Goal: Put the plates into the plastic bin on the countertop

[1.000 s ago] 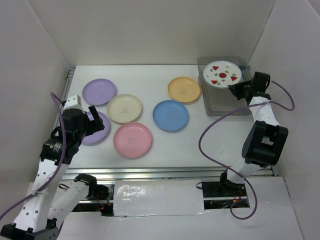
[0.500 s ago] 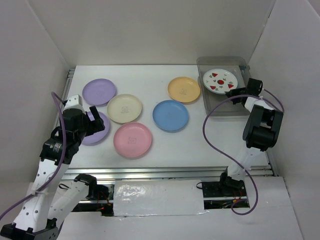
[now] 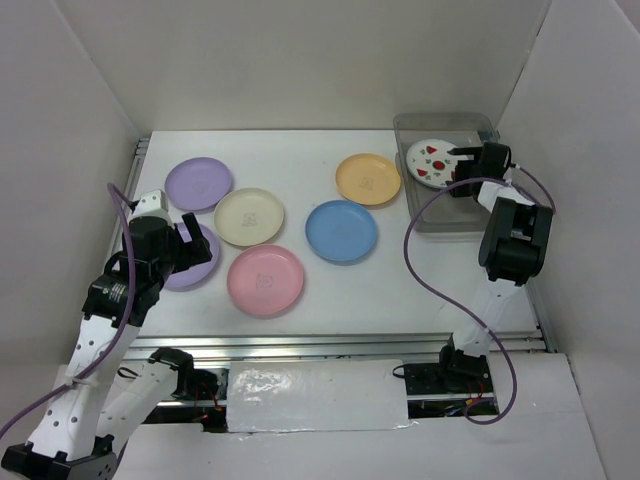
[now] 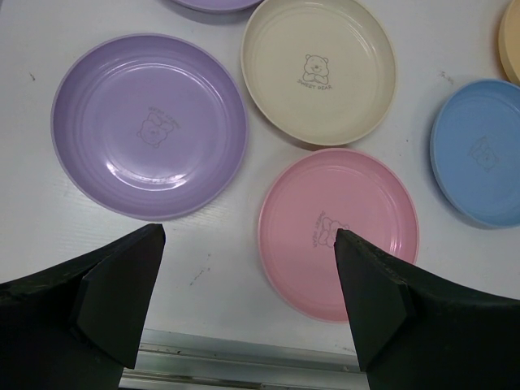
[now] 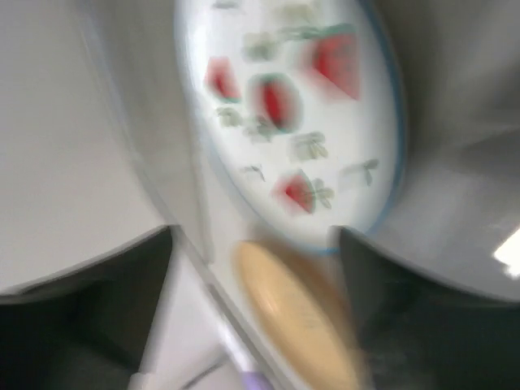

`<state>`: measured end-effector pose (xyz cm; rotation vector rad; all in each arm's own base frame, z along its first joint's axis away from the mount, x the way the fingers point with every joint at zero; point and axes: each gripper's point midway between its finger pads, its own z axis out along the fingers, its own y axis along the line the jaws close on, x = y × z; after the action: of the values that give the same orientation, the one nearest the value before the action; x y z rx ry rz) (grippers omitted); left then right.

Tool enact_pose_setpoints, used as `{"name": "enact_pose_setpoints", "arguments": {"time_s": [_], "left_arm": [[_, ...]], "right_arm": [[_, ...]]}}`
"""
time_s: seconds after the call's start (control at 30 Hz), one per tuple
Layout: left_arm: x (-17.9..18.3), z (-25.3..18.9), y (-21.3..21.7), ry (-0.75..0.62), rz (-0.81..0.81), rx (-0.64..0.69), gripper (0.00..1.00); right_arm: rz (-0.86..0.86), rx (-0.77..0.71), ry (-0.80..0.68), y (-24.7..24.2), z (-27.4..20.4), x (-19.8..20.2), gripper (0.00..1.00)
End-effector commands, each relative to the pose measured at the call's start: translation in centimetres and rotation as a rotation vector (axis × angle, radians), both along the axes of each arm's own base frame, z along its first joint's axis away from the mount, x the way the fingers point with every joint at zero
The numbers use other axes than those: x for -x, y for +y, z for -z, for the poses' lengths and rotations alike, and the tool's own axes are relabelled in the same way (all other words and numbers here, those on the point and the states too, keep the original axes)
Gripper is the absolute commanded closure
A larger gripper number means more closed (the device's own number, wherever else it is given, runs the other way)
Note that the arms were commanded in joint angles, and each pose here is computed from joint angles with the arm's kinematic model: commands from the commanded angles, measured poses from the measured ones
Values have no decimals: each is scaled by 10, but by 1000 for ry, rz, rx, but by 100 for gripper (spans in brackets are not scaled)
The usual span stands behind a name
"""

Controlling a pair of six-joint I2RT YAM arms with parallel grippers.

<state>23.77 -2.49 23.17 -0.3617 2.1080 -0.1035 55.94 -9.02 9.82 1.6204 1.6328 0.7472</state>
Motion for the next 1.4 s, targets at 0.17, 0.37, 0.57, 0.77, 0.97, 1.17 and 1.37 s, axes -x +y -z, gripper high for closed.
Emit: {"name": "enact_pose_setpoints", "arguments": {"time_s": [0.17,0.37,0.57,0.77,0.97,1.17,1.37], "left_arm": [[-7,-9,-3,-44,21,-6,1],[-7,-9,2,-38,-13,-14,1],[-8,-6,11,-17,-65,-32,1],[-9,-3,11,-3,-63,-40,1],[-8,-5,7,-19,-40,-26,1],[-8,-4,6,-14,-33,-26,1],[-7,-5,5,-22,-30,-21,1]], "right_arm": [[-33,123,-328,19,-149,-16,0],[-283,435,-278,100,-223,34,0],[-550,645,-124,203,-173,112,0],[-546,603,-40,242,-95,187,0],[-574,628,117,243,-30,210,0],[-654,605,245,249,23,198,4],[-707,551,310,256,55,192,24]]}}
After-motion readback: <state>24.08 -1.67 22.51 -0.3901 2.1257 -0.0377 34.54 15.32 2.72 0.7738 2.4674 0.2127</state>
